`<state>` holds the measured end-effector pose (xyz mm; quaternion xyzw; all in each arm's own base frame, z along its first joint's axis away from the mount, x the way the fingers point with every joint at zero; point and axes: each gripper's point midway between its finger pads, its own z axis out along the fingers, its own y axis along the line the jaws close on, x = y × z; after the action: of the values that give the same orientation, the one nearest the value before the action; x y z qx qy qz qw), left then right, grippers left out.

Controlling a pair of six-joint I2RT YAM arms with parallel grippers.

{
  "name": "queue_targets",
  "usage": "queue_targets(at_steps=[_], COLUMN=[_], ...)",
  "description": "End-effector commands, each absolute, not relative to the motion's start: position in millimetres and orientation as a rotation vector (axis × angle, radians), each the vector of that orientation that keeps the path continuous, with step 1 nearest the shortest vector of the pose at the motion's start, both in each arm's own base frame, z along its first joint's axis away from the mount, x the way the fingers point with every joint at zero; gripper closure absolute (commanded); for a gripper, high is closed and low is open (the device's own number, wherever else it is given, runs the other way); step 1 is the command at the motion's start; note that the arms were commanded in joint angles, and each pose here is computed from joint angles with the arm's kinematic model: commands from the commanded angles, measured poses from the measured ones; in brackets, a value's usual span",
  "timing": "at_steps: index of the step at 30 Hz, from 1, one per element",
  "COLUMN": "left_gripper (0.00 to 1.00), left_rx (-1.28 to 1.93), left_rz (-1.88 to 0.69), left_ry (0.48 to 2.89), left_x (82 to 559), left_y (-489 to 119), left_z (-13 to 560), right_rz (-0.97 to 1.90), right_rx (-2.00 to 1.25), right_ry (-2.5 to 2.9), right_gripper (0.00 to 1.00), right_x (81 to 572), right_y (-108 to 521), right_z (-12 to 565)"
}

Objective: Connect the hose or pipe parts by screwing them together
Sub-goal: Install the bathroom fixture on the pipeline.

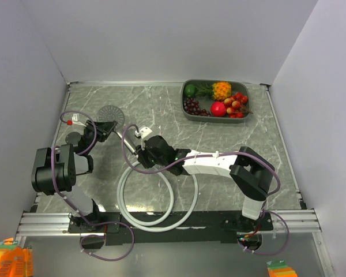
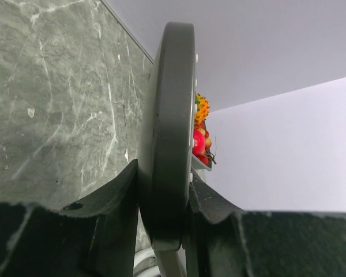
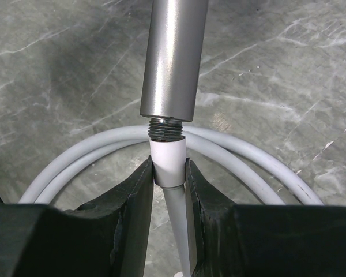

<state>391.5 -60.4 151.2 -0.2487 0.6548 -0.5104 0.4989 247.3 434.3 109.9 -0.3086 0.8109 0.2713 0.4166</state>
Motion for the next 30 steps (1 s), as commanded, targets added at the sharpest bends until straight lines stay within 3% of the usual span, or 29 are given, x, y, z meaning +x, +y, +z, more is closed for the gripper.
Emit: queue_targets(at_steps=[1,30], left_gripper=[0.99,0.99], left_rx=[-0.452,-0.348], left_rz=[-1.267,-1.293], left_ry=[1.545,1.554], left_x=[383.0,374.9], left_y=[-73.7,-91.0], left_z=[175.9,181.4], right_rz=[0.865,0.776], right_rx=[-0.658,-0.447], right_ry=[1.826,1.787], right_gripper=[0.82,0.83], right_x=[257.0,293.3], right_y=[467.3,439.1], right_z=[176.1,190.3])
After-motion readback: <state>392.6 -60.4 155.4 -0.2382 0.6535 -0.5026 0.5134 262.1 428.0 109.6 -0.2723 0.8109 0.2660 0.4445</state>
